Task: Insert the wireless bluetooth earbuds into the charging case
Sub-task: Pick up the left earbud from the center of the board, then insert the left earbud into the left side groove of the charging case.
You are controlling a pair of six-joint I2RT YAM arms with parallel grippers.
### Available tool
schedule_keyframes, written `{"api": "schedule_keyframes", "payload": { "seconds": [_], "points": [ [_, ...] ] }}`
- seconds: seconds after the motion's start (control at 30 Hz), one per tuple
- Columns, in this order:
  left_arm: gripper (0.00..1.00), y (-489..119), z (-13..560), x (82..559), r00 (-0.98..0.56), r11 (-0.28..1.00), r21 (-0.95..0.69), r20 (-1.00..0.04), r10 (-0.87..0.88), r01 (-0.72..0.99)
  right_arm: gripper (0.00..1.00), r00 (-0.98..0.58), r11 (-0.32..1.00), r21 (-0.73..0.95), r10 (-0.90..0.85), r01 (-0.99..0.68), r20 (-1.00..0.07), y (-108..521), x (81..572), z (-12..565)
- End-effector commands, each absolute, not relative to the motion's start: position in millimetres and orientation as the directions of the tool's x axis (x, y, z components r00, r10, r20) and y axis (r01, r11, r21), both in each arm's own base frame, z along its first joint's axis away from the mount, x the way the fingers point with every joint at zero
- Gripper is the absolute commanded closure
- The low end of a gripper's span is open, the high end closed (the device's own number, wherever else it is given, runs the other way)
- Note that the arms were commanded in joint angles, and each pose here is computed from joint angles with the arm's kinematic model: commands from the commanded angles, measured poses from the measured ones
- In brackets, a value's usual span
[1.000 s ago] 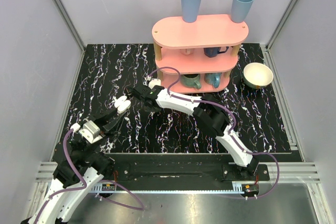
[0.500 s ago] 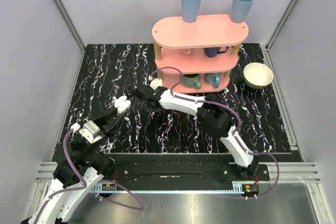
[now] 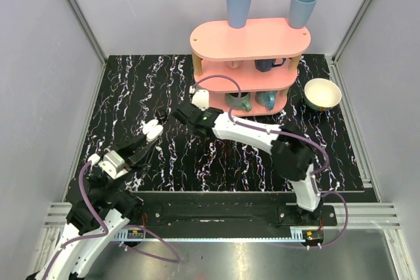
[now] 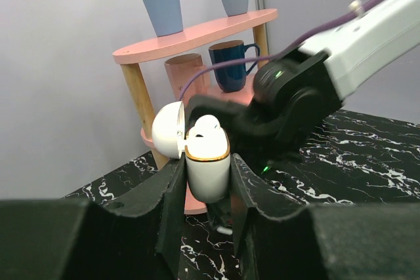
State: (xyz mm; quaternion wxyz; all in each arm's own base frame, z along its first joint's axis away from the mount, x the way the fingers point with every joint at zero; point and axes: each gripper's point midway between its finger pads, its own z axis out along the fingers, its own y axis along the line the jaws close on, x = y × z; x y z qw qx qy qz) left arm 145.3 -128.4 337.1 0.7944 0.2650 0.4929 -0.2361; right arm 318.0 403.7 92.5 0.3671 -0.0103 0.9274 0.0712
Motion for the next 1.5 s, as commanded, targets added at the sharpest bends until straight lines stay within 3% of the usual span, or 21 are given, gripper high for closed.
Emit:
{"api": "schedule_keyframes", "payload": {
  "seconds": [0.0,0.33,0.7,1.07,1.47],
  "points": [
    [1.00,-116.9,362.9,141.0,0.461,0.782,0.181,-0.875,-0.149,0.596,0.85,-0.556,0.969,0.244,0.178,-0.046,-0.812,378.8,325.5,194.4],
    [1.00,-136.3,365.1,148.1,0.434,0.737,0.164,-0.881,-0.190,0.655,0.85,-0.326,0.869,0.476,0.416,-0.132,-0.849,329.7,301.2,325.5],
    [1.00,-162.2,366.5,156.2,0.401,0.668,0.137,-0.879,-0.259,0.731,0.87,-0.161,0.630,0.668,0.669,-0.396,-0.726,302.8,252.8,437.2],
    [1.00,-176.4,371.3,163.8,0.391,0.634,0.118,-0.866,-0.311,0.764,0.88,-0.111,0.509,0.617,0.711,-0.600,-0.694,328.5,215.8,474.1],
    [1.00,-173.7,374.8,161.5,0.397,0.639,0.116,-0.861,-0.317,0.761,0.87,-0.117,0.474,0.553,0.678,-0.685,-0.726,368.6,197.1,478.0]
  ]
}}
